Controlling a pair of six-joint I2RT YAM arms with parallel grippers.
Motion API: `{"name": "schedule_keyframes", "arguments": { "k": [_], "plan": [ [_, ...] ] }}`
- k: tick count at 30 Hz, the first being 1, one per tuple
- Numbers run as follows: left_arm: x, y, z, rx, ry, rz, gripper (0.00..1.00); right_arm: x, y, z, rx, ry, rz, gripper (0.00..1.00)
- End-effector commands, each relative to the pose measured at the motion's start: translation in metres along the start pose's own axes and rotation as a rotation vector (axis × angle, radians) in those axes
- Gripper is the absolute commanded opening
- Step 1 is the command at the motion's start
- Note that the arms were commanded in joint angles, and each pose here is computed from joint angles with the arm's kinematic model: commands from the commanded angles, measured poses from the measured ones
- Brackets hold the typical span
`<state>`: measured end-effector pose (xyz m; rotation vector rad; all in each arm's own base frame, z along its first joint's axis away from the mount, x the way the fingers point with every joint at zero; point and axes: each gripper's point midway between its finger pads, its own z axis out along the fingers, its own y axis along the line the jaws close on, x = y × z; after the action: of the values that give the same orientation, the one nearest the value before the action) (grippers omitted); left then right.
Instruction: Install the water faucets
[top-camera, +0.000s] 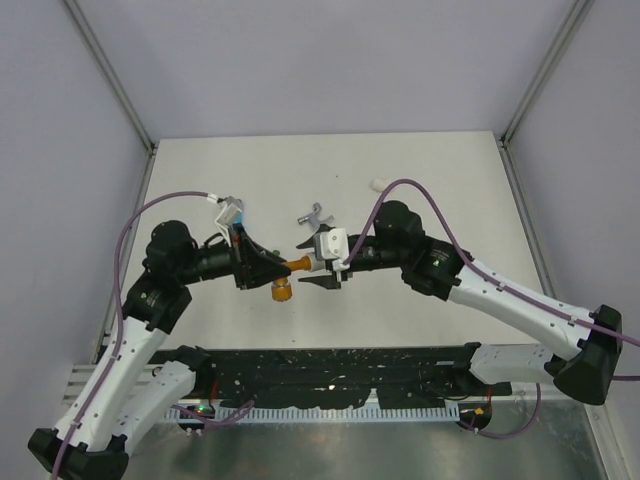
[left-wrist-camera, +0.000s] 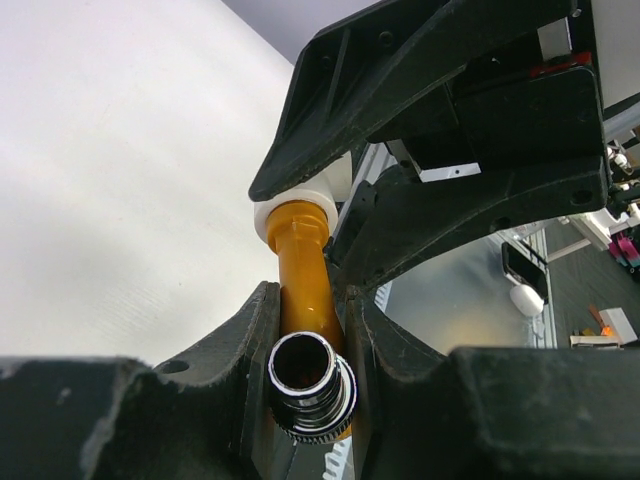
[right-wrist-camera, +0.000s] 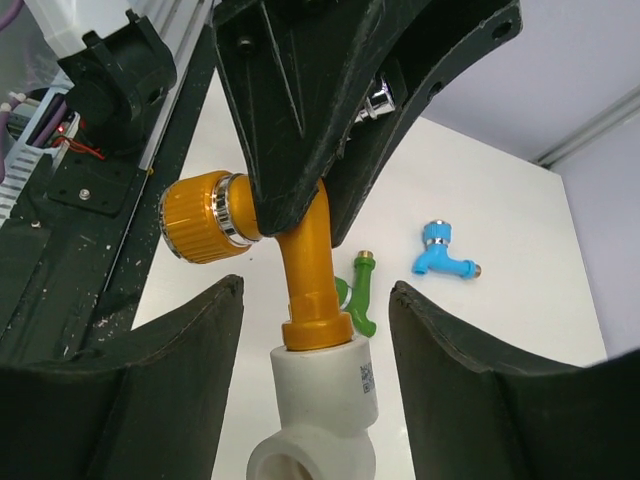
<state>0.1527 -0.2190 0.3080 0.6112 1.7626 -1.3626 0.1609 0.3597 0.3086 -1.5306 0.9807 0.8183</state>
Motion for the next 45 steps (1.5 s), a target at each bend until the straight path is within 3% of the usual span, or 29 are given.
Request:
{"name": "schedule_keyframes", "arguments": {
  "k": [1,7,11,12,13,14,16,18,19,21,25,29,33,40,45],
  "plan": [
    [-0.019,-0.014,-0.003,0.027,-0.035,0.084,0.0,-0.003,-0.011,0.004,0.032,0.039,-0.032,0.64],
    [-0.024,-0.019,-0.001,0.055,-0.029,0.092,0.0,0.009,-0.011,0.013,0.024,0.099,-0.028,0.57],
    [-0.025,-0.019,0.0,0.055,-0.025,0.097,0.0,0.016,-0.016,0.013,0.054,0.128,-0.014,0.24],
    [-0.025,-0.018,0.0,0.053,-0.023,0.098,0.0,0.018,-0.017,0.013,0.062,0.134,-0.007,0.1],
    [-0.027,-0.018,-0.001,0.049,-0.025,0.104,0.03,0.021,-0.02,0.011,0.084,0.151,-0.004,0.05],
    [-0.028,-0.017,-0.001,0.04,-0.028,0.115,0.1,0.023,-0.022,0.01,0.098,0.161,0.001,0.05],
    [-0.03,-0.013,-0.004,0.003,-0.037,0.133,0.38,0.031,-0.024,0.008,0.124,0.189,0.012,0.05],
    [-0.035,-0.006,-0.007,-0.047,-0.059,0.149,0.58,0.038,-0.027,0.004,0.148,0.218,0.03,0.05],
    [-0.037,-0.002,-0.011,-0.083,-0.077,0.157,0.67,0.042,-0.028,0.002,0.158,0.231,0.041,0.05],
    [-0.041,0.009,-0.018,-0.162,-0.104,0.184,0.75,0.052,-0.032,-0.004,0.187,0.257,0.073,0.05],
    [-0.045,0.041,-0.043,-0.402,-0.167,0.259,0.83,0.082,-0.043,-0.023,0.277,0.327,0.166,0.05],
    [-0.05,0.082,-0.084,-0.717,-0.272,0.34,0.99,0.14,-0.067,-0.067,0.465,0.438,0.376,0.05],
    [-0.046,0.111,-0.126,-0.963,-0.384,0.39,1.0,0.206,-0.088,-0.133,0.719,0.531,0.621,0.05],
    [-0.047,0.115,-0.169,-1.154,-0.477,0.459,1.0,0.318,-0.09,-0.233,0.995,0.61,1.0,0.05],
    [-0.047,0.117,-0.187,-1.234,-0.523,0.47,1.0,0.357,-0.09,-0.296,1.174,0.6,1.133,0.05]
  ]
}}
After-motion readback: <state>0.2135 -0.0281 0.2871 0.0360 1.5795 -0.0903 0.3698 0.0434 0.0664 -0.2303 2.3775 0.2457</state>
